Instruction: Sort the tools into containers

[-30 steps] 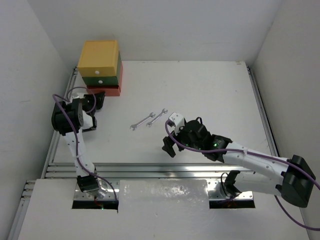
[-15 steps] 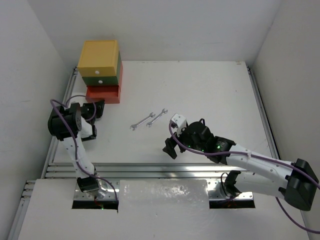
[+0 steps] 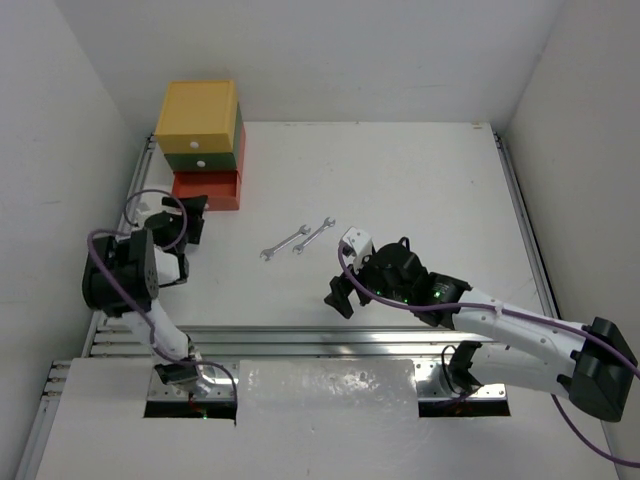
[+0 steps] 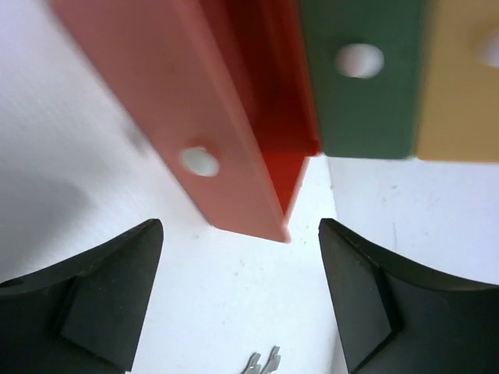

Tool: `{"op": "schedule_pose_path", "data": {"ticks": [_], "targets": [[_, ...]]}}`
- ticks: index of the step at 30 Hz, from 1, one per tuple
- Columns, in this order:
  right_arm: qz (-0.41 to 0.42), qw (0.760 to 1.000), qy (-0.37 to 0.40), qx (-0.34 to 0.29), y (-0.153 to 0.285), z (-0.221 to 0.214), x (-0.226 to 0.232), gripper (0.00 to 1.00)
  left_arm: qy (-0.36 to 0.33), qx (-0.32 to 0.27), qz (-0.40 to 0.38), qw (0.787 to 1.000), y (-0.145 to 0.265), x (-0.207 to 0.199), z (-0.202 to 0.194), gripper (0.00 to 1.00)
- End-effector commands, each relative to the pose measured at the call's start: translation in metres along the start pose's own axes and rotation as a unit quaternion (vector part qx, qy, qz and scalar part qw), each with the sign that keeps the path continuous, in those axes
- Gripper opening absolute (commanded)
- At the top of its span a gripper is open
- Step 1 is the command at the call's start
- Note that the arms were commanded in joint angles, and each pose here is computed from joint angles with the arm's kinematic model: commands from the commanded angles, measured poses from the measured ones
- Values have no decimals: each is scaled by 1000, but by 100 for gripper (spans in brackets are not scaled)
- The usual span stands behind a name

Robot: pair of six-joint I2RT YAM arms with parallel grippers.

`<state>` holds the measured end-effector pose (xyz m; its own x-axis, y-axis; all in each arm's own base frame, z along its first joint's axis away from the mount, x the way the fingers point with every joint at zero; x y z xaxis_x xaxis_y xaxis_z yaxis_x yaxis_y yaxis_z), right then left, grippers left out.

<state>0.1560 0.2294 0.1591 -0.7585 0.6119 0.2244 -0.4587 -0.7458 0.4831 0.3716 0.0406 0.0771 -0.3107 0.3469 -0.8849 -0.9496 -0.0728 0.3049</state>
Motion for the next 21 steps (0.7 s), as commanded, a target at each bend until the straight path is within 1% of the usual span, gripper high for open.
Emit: {"op": "schedule_pose_path", "data": {"ticks": [1,2,3,4,5,6,7,8,9,10,11,12,13,14,15,16,17,18,19,20,21], "targets": [[8,1000,-3,-24,-1,12,3,99,-103,-21,-6,994,21,-33,6,80],[6,1000,-3,-22,-1,12,2,99,-133,-13,-12,991,35,-54,-6,81],[-1,1000,-3,-24,-1,13,1,99,-193,-39,-5,980,38,-66,-2,82],[-7,1000,-2,-27,-1,15,-1,99,-226,-45,1,973,44,-78,-5,82],[-24,1000,-5,-16,1,12,-4,99,-268,-21,3,963,59,-95,-28,84],[-44,999,-8,-15,2,12,-8,99,-297,-45,-1,954,62,-119,-24,85],[-87,996,-15,-13,4,12,-19,99,-351,-9,17,936,68,-118,-39,85],[-99,995,-20,-9,5,12,-22,99,-373,7,22,928,68,-125,-43,85],[-113,993,-30,-4,6,11,-30,99,-398,10,0,917,67,-156,-38,85],[-111,993,-40,4,6,10,-32,99,-417,28,10,908,66,-161,-42,85],[-119,991,-54,11,6,9,-35,99,-452,92,53,886,66,-147,-60,85],[-126,990,-65,17,5,7,-39,99,-467,78,44,880,64,-183,-55,85],[-138,987,-85,18,6,6,-48,99,-494,91,63,862,64,-185,-59,85],[-131,986,-95,25,6,3,-50,99,-518,122,82,842,59,-194,-72,85],[-136,985,-104,26,6,3,-56,99,-542,153,74,823,56,-199,-80,85],[-130,985,-105,29,6,1,-56,99,-568,220,111,786,45,-174,-99,85],[-129,986,-105,31,5,0,-56,99,-575,244,78,777,39,-199,-107,84],[-125,986,-103,34,4,0,-56,99,-614,268,76,738,34,-198,-113,83],[-123,987,-100,37,4,-1,-56,99,-642,321,118,686,30,-174,-133,83],[-122,987,-99,39,4,-2,-56,99,-663,302,125,673,24,-186,-133,82],[-124,986,-99,42,3,-2,-57,99,-687,320,119,641,22,-180,-147,82]]}}
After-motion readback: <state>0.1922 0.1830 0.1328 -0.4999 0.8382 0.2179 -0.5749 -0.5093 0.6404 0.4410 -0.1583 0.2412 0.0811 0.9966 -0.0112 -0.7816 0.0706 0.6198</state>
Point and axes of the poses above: each gripper's point midway between its finger pads, its own y axis back along the fingers, its own x axis along the line the jaws close on, z = x × y, the point moved 6 cm from there along y, back along the fingers, and after that the axes turned 6 degrees about -y, right-handed, at the moved point
